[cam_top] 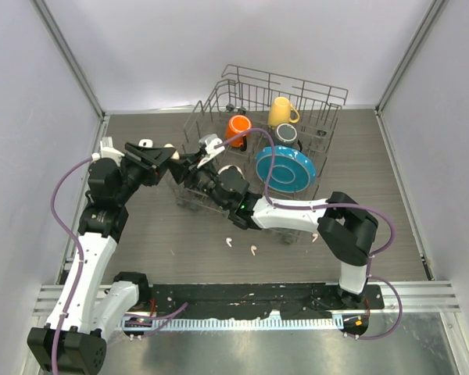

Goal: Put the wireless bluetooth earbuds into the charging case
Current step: Pick up the charging case at the center of the board.

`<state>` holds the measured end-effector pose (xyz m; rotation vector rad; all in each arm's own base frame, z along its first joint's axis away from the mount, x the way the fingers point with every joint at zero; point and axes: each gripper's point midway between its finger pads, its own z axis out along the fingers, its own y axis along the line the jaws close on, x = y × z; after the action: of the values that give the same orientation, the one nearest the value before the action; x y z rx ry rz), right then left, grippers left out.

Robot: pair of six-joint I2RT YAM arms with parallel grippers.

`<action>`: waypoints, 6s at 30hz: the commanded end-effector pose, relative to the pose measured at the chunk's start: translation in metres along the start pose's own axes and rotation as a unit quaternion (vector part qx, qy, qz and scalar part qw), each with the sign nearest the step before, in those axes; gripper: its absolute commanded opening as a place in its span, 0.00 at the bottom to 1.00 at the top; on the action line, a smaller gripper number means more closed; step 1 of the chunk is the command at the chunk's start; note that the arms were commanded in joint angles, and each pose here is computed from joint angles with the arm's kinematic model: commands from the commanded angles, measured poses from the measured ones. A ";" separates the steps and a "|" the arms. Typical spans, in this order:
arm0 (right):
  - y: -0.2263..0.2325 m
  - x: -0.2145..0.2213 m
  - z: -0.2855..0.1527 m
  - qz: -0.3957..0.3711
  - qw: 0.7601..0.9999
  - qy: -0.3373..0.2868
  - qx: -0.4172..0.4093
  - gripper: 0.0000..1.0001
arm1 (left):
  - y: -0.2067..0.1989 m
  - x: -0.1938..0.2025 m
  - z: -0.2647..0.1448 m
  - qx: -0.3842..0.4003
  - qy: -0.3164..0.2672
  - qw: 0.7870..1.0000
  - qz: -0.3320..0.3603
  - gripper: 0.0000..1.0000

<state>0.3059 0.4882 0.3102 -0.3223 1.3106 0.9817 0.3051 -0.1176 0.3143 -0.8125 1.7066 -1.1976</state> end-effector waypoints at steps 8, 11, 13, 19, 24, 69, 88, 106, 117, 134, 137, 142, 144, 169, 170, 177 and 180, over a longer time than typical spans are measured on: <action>0.010 -0.064 -0.003 0.074 0.996 -0.029 -0.049 0.01 | -0.027 -0.007 -0.015 0.060 -0.027 0.994 0.086 0.78; 0.000 -0.068 -0.009 0.108 0.992 -0.009 -0.065 0.01 | -0.039 -0.015 -0.024 0.073 -0.051 0.986 0.139 0.98; 0.000 -0.074 -0.017 0.118 0.988 0.003 -0.094 0.01 | -0.044 -0.017 -0.027 0.082 -0.057 0.981 0.167 1.00; -0.003 -0.078 -0.053 0.151 0.976 0.068 -0.139 0.01 | -0.066 -0.007 -0.028 0.137 -0.030 0.957 0.253 1.00; -0.007 -0.086 -0.102 0.131 0.965 0.161 -0.159 0.01 | -0.080 0.018 -0.028 0.216 0.032 0.928 0.303 1.00; 0.017 -0.105 -0.192 0.172 0.923 0.227 -0.258 0.01 | -0.097 0.182 -0.048 0.425 0.286 0.813 0.277 0.51; 0.017 -0.105 -0.197 0.159 0.926 0.223 -0.259 0.01 | -0.100 0.177 -0.052 0.419 0.261 0.819 0.293 0.54; 0.016 -0.108 -0.199 0.152 0.930 0.215 -0.256 0.01 | -0.093 0.180 -0.049 0.409 0.271 0.820 0.295 0.00; 0.018 -0.111 -0.200 0.147 0.930 0.210 -0.262 0.01 | -0.095 0.178 -0.048 0.408 0.263 0.822 0.296 0.34; 0.016 -0.111 -0.202 0.142 0.932 0.207 -0.261 0.01 | -0.096 0.175 -0.046 0.410 0.248 0.829 0.288 0.51; 0.016 -0.110 -0.202 0.142 0.932 0.207 -0.261 0.01 | -0.098 0.174 -0.047 0.412 0.244 0.830 0.288 0.36; 0.015 -0.110 -0.202 0.143 0.932 0.207 -0.259 0.01 | -0.097 0.174 -0.047 0.412 0.246 0.829 0.287 0.18; 0.015 -0.112 -0.203 0.142 0.932 0.206 -0.261 0.01 | -0.096 0.175 -0.046 0.411 0.248 0.829 0.287 0.11; -0.037 -0.134 -0.195 0.203 0.964 0.155 -0.071 0.81 | -0.084 0.137 -0.021 0.333 0.121 0.871 0.339 0.00; -0.040 -0.139 -0.197 0.196 0.968 0.142 -0.062 0.81 | -0.082 0.135 -0.020 0.325 0.118 0.876 0.336 0.00; -0.074 -0.133 -0.195 0.261 0.952 0.144 0.068 0.81 | -0.092 0.136 -0.030 0.350 0.122 0.863 0.343 0.00; -0.066 -0.135 -0.184 0.370 0.914 0.151 0.065 0.81 | -0.091 0.142 -0.033 0.367 0.129 0.845 0.367 0.00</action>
<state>0.2270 0.2629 0.3524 -0.1316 1.7401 1.3756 0.2304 -0.2588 0.3450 0.3545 1.4740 -1.2905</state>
